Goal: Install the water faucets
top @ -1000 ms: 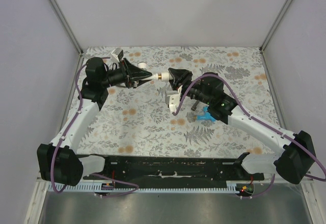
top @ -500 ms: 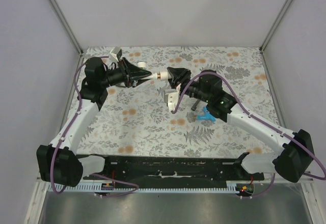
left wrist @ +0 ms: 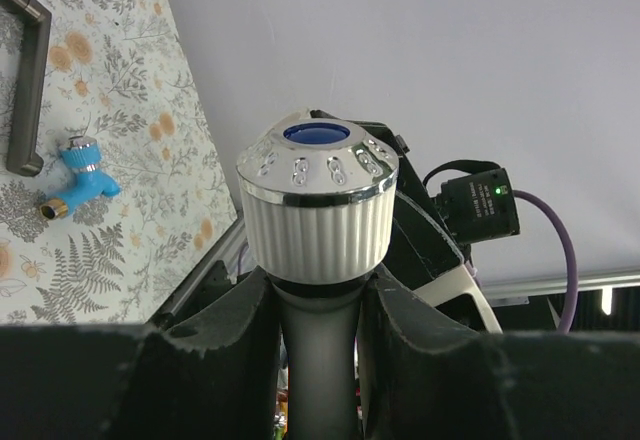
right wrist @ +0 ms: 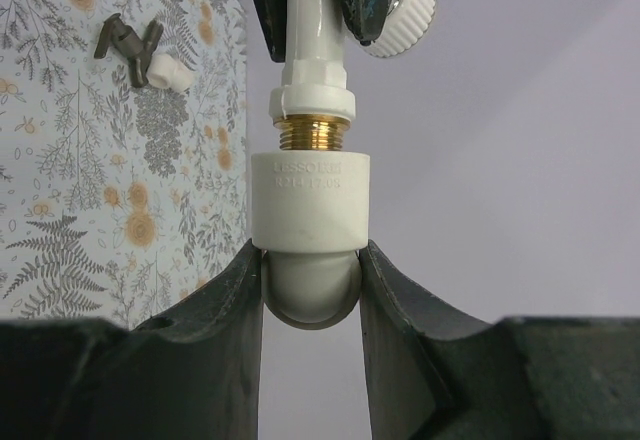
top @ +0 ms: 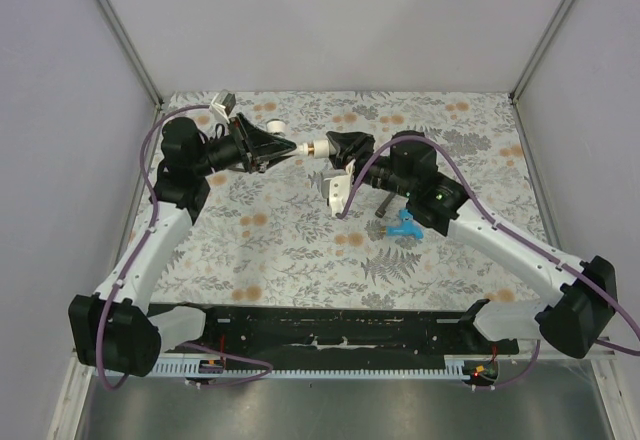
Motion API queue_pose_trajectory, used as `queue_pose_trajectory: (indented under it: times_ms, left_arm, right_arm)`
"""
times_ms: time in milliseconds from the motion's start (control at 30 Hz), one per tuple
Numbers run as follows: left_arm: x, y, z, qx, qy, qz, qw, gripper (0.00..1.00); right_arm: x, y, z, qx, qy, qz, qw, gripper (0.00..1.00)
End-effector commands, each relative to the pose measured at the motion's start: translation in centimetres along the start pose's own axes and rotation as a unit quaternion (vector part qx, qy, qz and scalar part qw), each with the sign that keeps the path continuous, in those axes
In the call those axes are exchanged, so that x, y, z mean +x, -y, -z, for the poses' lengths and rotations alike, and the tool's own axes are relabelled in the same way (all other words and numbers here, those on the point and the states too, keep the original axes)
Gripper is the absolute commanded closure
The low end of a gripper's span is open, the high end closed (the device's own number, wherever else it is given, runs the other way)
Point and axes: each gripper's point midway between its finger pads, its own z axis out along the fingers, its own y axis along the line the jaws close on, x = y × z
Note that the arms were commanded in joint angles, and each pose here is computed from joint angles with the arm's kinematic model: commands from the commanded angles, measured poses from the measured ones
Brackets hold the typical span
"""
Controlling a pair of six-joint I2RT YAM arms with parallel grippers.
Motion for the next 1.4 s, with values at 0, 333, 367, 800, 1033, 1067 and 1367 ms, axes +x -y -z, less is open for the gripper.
queue_pose_trajectory:
  times_ms: [0,333,367,800,1033,1067,1367]
  left_arm:
    - [0.6,1.8,0.3,0.035,-0.001,-0.101,0.994,0.98]
    - [1.1,1.9,0.6,0.049,0.007,-0.211,0.976,0.98]
    - [1.1,1.8,0.6,0.05,0.009,-0.222,0.974,0.98]
    - [1.6,2.8,0.9,0.119,0.038,-0.219,0.968,0.98]
    - [2.1,3.0,1.1,0.13,0.028,-0.246,0.96,0.98]
    - [2.1,2.9,1.1,0.129,0.027,-0.254,0.958,0.98]
    - [2.6,2.5,1.0,0.13,0.022,-0.309,0.942,0.98]
  right_arm:
    - [-2.7,2.1,0.2,0.005,0.042,-0.007,0.999,1.0]
    - [-3.2,1.4,0.3,-0.029,0.05,-0.033,0.998,1.0]
    - [-3.3,1.4,0.3,-0.031,0.052,-0.036,0.998,1.0]
    - [-4.5,1.4,0.4,-0.041,0.079,-0.056,0.994,1.0]
    - [-5.2,1.4,0.9,-0.059,0.086,-0.059,0.993,1.0]
    - [-5.1,1.2,0.8,-0.064,0.085,-0.061,0.992,1.0]
    - [-5.6,1.2,1.0,-0.086,0.087,-0.084,0.989,1.0]
